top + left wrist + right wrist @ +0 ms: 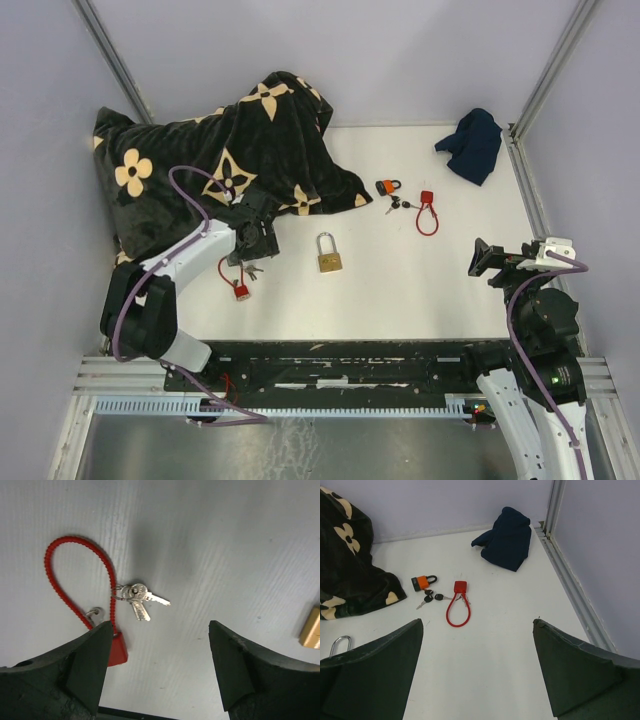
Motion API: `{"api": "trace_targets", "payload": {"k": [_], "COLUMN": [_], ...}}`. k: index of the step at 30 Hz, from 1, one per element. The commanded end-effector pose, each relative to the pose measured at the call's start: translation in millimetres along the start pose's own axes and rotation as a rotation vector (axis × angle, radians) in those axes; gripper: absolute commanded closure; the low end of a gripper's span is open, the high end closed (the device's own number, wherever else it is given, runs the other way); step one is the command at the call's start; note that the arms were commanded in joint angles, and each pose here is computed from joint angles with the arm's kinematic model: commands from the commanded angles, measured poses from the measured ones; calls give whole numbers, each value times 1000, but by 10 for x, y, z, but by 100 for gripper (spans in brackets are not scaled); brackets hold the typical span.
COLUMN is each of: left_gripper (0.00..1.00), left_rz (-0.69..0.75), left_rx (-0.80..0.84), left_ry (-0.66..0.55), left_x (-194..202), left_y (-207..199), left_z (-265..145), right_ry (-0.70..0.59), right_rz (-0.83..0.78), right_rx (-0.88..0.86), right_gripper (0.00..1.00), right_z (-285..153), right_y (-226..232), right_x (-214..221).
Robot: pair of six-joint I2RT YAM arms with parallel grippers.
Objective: Unlock with the key
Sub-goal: Move the lock to the center of the board.
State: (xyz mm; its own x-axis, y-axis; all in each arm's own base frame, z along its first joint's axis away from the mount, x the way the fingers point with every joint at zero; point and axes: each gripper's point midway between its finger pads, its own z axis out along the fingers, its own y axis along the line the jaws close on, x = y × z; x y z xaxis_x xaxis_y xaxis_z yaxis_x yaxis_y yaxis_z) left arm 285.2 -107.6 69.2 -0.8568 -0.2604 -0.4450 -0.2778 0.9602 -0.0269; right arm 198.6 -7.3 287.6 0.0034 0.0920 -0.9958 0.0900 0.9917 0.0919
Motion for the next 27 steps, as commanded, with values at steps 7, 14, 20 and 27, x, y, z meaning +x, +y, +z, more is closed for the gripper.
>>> {"api": "trace_targets", "payload": {"k": [7, 14, 20, 27], "left_gripper": [17, 19, 24, 36], "left_rz": [361, 413, 419, 374], "left_rx": [-24, -37, -8, 70], "left_ry": [89, 99, 209, 266], "left_x": [-113, -152, 139, 331], "left_y": [168, 158, 151, 49], "left_z": [115, 286, 454, 444], "right_ry": [-16, -17, -20, -27], "right_rz": [-12, -12, -11, -10], "right_rx": [-17, -22, -18, -19], "right_gripper": [1, 1, 1, 1], "right_z": [16, 13, 9, -3], "right_y": [30, 39, 28, 27], "right_x": [-40, -41, -42, -55]}}
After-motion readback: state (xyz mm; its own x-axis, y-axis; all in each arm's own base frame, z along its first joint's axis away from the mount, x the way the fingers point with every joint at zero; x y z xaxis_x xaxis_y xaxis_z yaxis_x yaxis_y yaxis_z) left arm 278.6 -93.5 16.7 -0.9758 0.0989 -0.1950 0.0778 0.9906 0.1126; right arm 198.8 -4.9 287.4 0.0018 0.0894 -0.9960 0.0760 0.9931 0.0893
